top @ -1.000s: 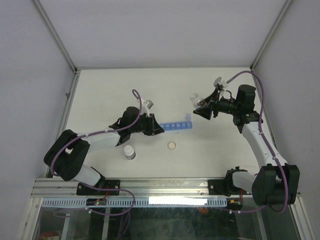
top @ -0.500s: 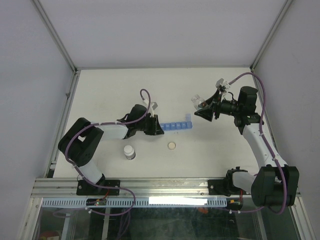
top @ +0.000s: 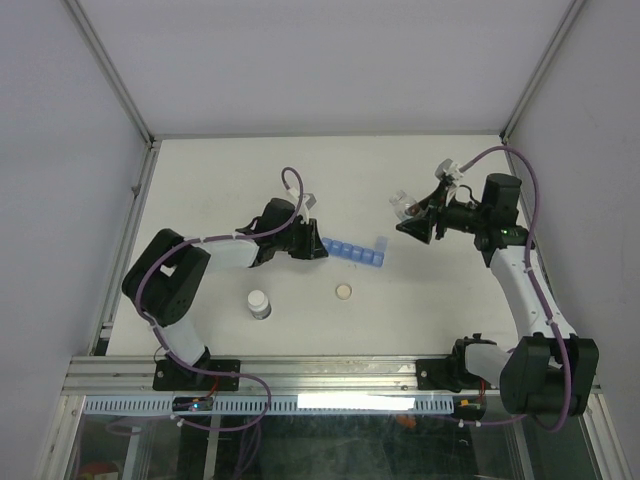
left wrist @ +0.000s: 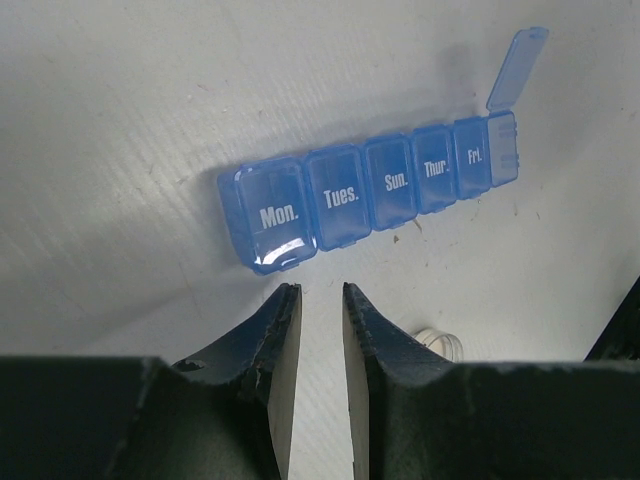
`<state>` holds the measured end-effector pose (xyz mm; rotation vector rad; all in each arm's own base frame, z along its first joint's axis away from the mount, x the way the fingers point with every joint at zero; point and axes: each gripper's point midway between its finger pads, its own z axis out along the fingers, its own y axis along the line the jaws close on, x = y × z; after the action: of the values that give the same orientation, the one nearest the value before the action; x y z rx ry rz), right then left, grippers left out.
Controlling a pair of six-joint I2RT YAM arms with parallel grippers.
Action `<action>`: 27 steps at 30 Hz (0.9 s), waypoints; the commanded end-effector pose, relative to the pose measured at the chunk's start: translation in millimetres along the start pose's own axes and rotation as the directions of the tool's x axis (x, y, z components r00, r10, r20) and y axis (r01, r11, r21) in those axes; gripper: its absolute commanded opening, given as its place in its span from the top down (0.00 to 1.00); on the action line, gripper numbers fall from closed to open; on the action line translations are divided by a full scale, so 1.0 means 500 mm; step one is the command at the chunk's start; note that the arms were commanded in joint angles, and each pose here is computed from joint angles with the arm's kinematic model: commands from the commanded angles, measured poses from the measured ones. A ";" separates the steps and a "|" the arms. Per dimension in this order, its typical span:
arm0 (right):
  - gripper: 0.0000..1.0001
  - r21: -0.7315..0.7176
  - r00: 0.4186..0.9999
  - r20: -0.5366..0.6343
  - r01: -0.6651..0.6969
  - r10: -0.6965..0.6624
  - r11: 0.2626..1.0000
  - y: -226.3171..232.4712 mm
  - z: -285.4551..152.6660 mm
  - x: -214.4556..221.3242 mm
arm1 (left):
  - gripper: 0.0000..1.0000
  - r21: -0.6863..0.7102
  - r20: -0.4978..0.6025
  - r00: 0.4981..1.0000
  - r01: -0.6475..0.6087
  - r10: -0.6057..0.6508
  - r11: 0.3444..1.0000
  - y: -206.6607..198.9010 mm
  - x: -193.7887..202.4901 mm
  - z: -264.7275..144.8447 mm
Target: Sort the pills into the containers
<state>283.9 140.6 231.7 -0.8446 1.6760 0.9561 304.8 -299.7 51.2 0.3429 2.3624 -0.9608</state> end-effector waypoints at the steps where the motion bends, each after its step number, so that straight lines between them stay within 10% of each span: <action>1: 1.00 0.030 0.989 -0.095 0.115 -0.111 0.993 0.013 0.012 0.003 | 0.74 0.130 0.126 0.989 -0.093 0.077 0.987 -0.084 -0.054 -0.078; 6: 1.00 0.003 0.975 -0.197 0.102 -0.099 0.995 0.016 0.017 0.064 | 0.61 0.242 0.326 0.935 -0.227 0.141 0.943 -0.154 -0.077 -0.175; 13: 1.00 0.004 0.913 -0.391 0.129 -0.118 0.992 -0.015 0.011 0.172 | 0.02 0.284 0.539 0.827 -0.356 0.158 0.890 -0.187 -0.080 -0.270; 27: 1.00 -0.027 0.807 -0.583 0.091 -0.090 0.995 -0.057 0.046 0.299 | 0.01 0.082 0.638 0.738 -0.348 0.219 0.934 -0.161 -0.105 -0.383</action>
<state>265.1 133.6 75.0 -1.2555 2.1622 0.7160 228.1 -241.1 221.9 0.4217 1.6127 -1.0940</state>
